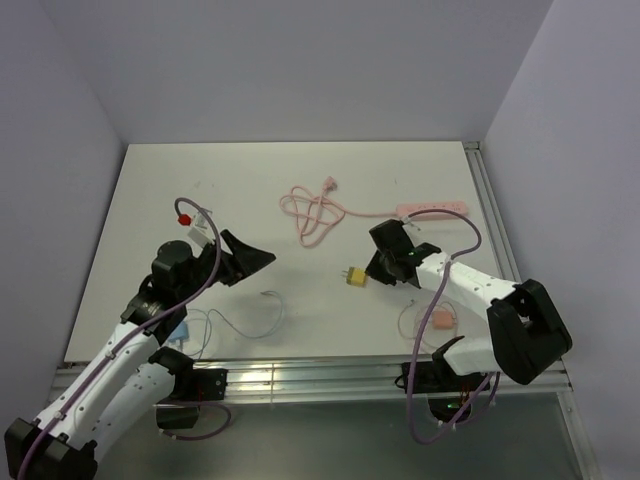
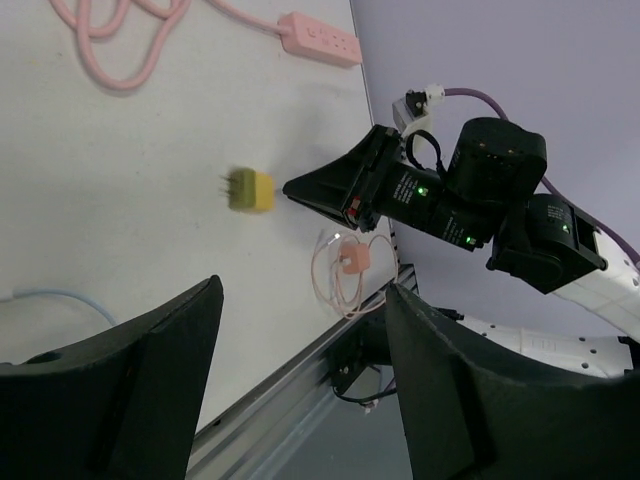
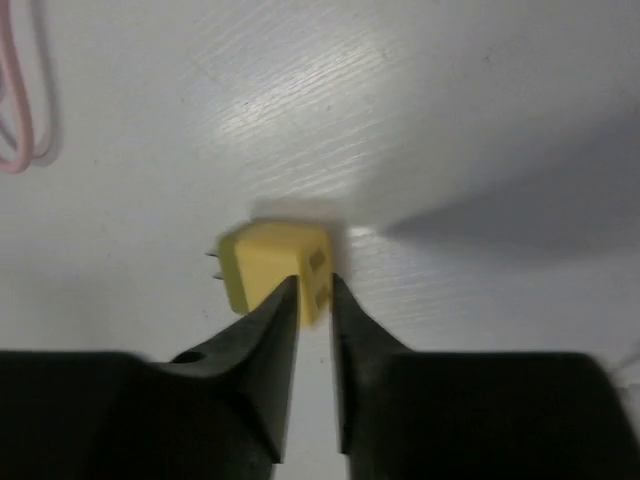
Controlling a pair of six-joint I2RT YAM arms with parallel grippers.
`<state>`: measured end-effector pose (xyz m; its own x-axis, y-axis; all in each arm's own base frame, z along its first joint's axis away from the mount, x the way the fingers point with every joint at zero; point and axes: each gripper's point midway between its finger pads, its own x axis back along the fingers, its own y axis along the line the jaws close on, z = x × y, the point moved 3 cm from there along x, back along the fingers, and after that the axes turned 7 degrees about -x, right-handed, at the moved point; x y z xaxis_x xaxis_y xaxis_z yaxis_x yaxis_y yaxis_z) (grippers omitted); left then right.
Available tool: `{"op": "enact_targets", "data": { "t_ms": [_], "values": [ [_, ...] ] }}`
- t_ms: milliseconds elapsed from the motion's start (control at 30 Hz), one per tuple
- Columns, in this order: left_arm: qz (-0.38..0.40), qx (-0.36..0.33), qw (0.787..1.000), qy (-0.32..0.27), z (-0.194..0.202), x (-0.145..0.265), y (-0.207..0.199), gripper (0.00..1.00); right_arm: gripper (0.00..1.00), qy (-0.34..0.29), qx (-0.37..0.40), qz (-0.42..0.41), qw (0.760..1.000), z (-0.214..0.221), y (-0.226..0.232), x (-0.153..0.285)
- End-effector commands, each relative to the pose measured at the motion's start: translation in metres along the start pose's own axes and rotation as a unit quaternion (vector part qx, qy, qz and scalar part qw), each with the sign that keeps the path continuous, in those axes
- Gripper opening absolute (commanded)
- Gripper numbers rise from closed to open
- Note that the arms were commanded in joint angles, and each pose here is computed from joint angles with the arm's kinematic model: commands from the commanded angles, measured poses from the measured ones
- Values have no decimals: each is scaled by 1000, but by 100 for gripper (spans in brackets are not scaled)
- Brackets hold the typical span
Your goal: Insert the plug
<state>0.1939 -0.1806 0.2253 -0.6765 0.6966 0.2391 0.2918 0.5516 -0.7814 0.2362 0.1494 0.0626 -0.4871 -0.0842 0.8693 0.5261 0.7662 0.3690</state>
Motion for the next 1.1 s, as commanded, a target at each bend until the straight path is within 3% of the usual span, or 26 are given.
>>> {"op": "enact_targets", "data": {
  "t_ms": [0,67,100,233,300,367,467,767,1067],
  "values": [
    [21,-18,1000,11,-3,-3,-17,71,21,-4,38,2,999,4,-7,-1],
    [29,-23,999,23,1,-6,-22,69,17,-2,59,-22,998,4,0,6],
    [34,-29,998,39,7,-10,-24,68,10,-3,88,-36,995,4,4,10],
    [36,-52,995,76,20,-19,-38,66,15,-40,112,-49,992,-3,7,31],
    [19,-56,996,72,22,-24,-38,65,47,-37,132,-58,989,-3,10,33],
    [8,-56,996,67,26,-26,-41,64,73,-25,146,-72,986,-1,20,31],
    [-12,-53,998,43,24,-23,-43,64,85,-14,180,-91,979,0,40,26],
    [-20,-58,998,35,23,-6,-45,65,87,-1,331,-127,935,-7,98,-1],
    [-8,-63,997,38,25,-2,-46,65,86,35,378,-116,918,-5,123,-31]
  ]
}}
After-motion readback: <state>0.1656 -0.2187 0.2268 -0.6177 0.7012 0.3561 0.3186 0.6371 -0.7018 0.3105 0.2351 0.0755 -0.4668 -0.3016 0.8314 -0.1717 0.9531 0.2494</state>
